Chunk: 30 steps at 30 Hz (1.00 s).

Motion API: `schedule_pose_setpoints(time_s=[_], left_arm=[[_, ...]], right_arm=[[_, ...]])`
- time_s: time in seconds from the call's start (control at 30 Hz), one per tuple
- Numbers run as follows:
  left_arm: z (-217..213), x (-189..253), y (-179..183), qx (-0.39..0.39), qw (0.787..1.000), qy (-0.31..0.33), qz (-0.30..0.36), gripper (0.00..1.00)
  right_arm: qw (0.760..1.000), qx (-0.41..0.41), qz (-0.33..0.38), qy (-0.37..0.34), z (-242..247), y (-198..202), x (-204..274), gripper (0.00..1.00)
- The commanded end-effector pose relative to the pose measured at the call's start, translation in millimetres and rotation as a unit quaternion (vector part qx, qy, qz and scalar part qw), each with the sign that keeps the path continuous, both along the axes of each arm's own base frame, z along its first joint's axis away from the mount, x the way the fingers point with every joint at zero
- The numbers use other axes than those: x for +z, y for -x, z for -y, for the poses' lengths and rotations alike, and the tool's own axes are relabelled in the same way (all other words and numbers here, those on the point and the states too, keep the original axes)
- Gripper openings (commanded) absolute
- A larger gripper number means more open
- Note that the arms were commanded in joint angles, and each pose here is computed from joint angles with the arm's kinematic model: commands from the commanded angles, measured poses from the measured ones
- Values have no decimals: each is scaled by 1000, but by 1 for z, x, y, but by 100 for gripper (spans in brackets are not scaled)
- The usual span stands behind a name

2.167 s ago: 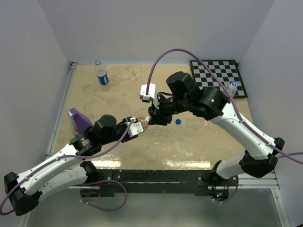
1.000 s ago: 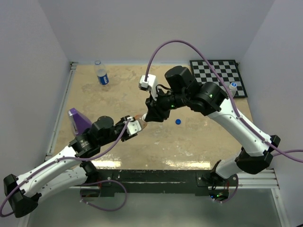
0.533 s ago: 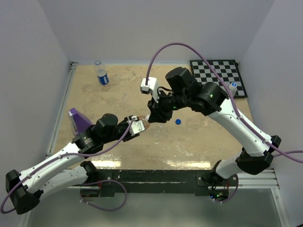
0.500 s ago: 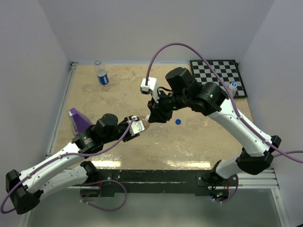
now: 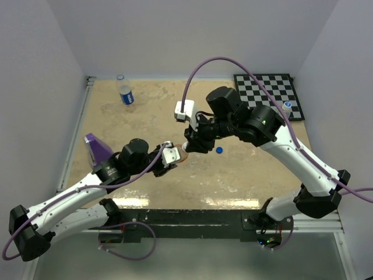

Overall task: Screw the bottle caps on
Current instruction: Screw the bottle cap onto the plastic bottle.

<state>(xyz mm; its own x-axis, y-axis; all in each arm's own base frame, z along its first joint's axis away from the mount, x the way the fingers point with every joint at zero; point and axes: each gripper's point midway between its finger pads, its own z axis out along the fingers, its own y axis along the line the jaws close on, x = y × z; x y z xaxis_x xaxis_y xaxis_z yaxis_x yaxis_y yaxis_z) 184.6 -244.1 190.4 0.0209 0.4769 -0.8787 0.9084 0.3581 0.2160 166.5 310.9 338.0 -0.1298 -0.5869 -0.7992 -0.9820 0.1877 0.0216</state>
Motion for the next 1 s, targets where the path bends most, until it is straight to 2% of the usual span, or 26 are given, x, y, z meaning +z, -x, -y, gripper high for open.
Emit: schedule_pose_setpoints(time_s=[0.0, 0.2, 0.43, 0.97], left_arm=[[26, 62, -6, -31, 995, 79, 53, 31], [22, 73, -8, -31, 992, 83, 91, 31], [22, 81, 0, -64, 987, 87, 122, 31], [11, 121, -22, 45, 967, 192, 160, 30]], right_arm=[[999, 34, -4, -7, -10, 15, -1, 0], [999, 38, -19, 1, -15, 15, -10, 0], [998, 42, -39, 14, -19, 16, -24, 0], [994, -72, -86, 14, -34, -9, -22, 0]])
